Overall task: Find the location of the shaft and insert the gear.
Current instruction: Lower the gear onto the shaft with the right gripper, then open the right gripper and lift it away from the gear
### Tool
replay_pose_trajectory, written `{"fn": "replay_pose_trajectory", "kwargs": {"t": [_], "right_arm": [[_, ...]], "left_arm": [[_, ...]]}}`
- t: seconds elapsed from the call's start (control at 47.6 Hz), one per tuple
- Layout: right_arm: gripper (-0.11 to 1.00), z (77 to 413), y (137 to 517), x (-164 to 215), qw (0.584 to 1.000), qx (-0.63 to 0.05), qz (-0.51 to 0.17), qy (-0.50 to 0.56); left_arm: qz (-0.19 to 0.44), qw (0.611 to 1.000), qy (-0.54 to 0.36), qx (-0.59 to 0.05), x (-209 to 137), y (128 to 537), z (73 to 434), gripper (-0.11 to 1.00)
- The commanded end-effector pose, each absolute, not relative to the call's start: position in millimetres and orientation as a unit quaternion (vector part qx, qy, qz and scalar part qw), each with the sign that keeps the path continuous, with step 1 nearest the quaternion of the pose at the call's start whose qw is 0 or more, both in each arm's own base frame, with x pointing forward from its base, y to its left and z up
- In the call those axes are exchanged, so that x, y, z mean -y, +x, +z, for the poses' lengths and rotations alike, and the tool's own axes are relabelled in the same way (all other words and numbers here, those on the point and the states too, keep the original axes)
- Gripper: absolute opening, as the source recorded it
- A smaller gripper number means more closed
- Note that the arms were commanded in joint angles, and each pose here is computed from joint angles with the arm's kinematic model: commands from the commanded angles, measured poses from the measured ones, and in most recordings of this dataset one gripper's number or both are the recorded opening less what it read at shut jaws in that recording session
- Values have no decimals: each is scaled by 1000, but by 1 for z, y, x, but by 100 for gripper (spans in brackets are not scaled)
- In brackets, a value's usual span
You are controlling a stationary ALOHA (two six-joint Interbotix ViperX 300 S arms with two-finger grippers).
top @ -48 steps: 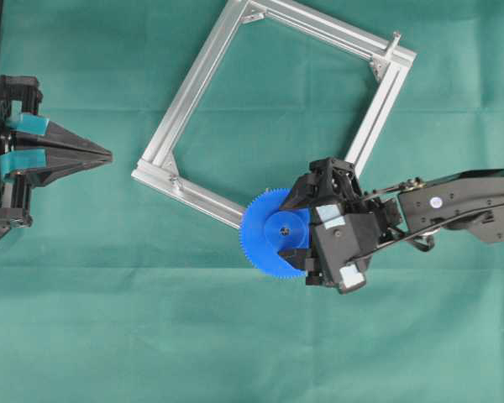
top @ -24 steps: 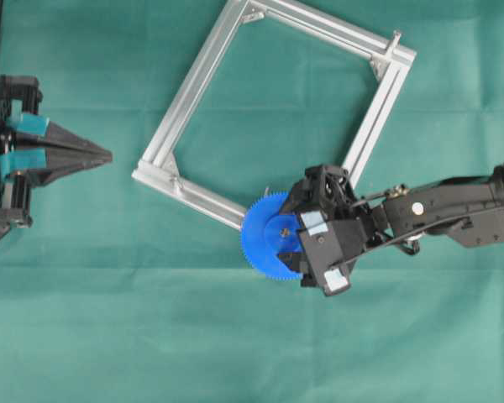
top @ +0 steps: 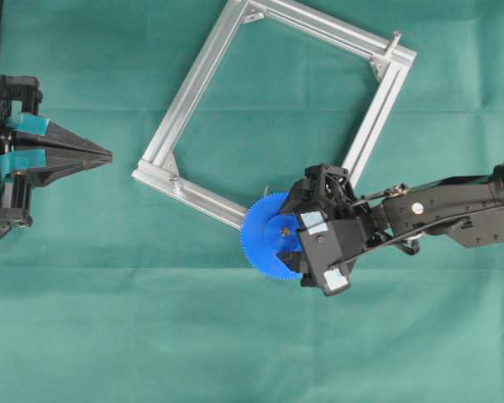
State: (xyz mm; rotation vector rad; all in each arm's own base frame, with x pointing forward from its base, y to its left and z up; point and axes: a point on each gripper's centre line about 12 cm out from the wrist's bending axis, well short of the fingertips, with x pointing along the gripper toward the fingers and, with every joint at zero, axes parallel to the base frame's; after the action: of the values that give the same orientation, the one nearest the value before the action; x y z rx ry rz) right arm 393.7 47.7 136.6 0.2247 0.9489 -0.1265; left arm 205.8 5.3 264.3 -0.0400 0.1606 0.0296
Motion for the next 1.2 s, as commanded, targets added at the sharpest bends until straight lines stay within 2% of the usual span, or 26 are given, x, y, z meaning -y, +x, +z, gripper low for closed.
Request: {"fn": "replay_pose_trajectory", "kwargs": {"t": [0.0, 0.189, 0.294, 0.357, 1.177], "right_arm": [[69, 145, 399, -48, 887, -444, -59, 111], [69, 148, 400, -47, 888, -443, -61, 109], [86, 153, 400, -45, 887, -446, -65, 101], [91, 159, 400, -44, 888, -444, -67, 97], [89, 254, 371, -30, 924, -371, -78, 54]], "left_arm": [[16, 997, -21, -67, -6, 209, 274, 1], [16, 997, -21, -67, -6, 209, 274, 1], [16, 997, -21, -69, -6, 209, 274, 1], [16, 997, -22, -68, -6, 209, 274, 1], [15, 997, -22, -73, -6, 208, 273, 1]]}}
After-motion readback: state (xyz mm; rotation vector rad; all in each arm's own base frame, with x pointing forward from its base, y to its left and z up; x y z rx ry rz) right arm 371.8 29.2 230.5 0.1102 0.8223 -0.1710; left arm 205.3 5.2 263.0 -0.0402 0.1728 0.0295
